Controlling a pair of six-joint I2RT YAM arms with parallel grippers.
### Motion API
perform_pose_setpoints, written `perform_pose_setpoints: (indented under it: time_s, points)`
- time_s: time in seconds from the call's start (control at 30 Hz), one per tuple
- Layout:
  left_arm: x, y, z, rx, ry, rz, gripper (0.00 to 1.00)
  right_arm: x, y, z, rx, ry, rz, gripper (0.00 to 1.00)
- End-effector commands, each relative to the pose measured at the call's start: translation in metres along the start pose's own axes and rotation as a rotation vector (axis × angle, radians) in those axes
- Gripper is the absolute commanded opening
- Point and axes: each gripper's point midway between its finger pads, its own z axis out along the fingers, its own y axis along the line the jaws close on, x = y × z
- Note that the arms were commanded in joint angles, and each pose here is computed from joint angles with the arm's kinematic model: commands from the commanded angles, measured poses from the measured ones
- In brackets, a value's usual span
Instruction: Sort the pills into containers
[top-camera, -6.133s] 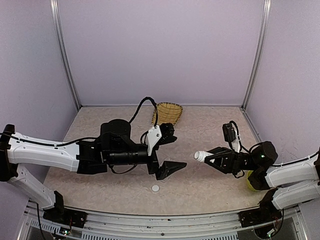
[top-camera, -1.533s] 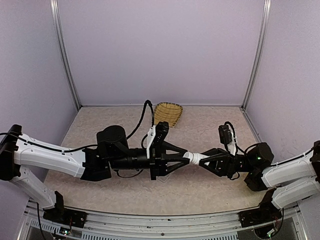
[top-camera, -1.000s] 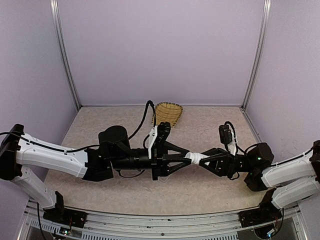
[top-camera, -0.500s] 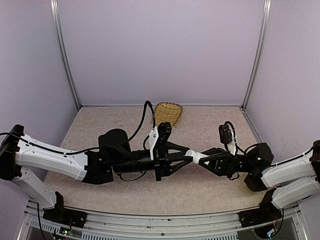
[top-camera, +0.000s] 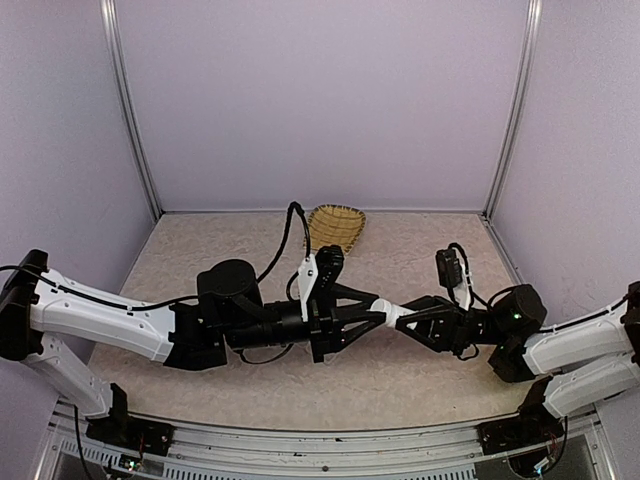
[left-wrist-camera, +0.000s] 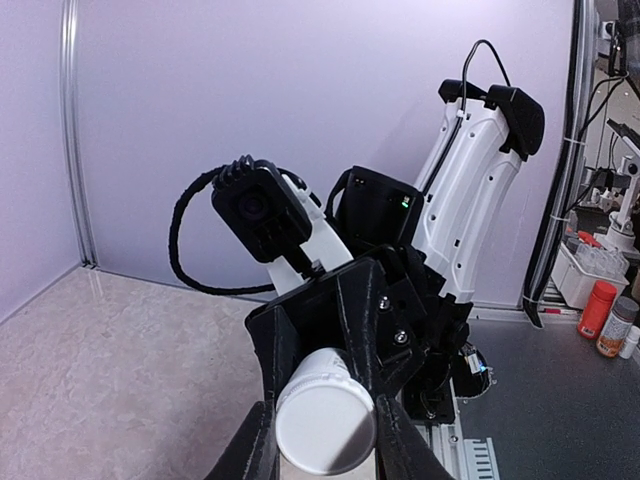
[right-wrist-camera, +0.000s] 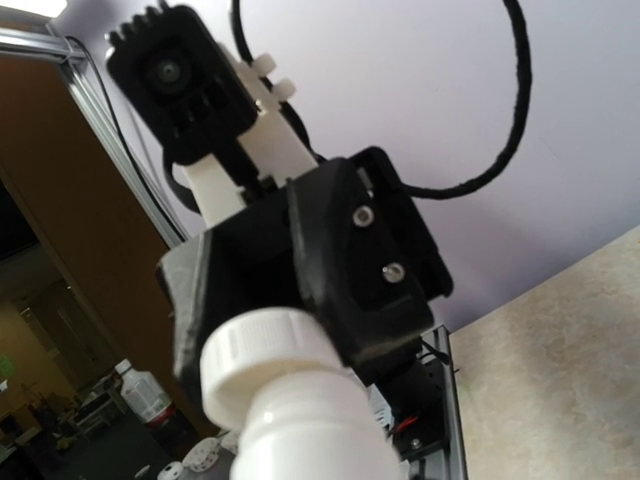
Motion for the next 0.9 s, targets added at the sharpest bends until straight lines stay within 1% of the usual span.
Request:
perform_pose_setpoints:
  time_s: [0.0,0.17,0.33,0.6,0.87]
  points:
    - [0.003,-0.003,-0.004,0.001,0.005,-0.003,0.29,-0.013,0.013,0.006,-0.030,-0.021,-0.061,0.23]
    - [0.000,-0.003,-0.009,-0.004,-0.012,-0.010,0.29,-0.016,0.014,0.005,-0.013,-0.029,-0.080,0.22]
    - [0.001,-0.003,-0.008,-0.002,-0.009,-0.008,0.29,-0.018,0.020,0.005,-0.034,-0.025,-0.096,0.22]
    - [0.001,-0.014,0.002,0.073,-0.011,-0.018,0.30,-0.013,0.025,0.008,-0.099,-0.003,-0.070,0.22]
    - [0.005,-0.016,0.005,0.097,-0.017,-0.033,0.30,-0.014,0.029,0.009,-0.129,-0.012,-0.068,0.22]
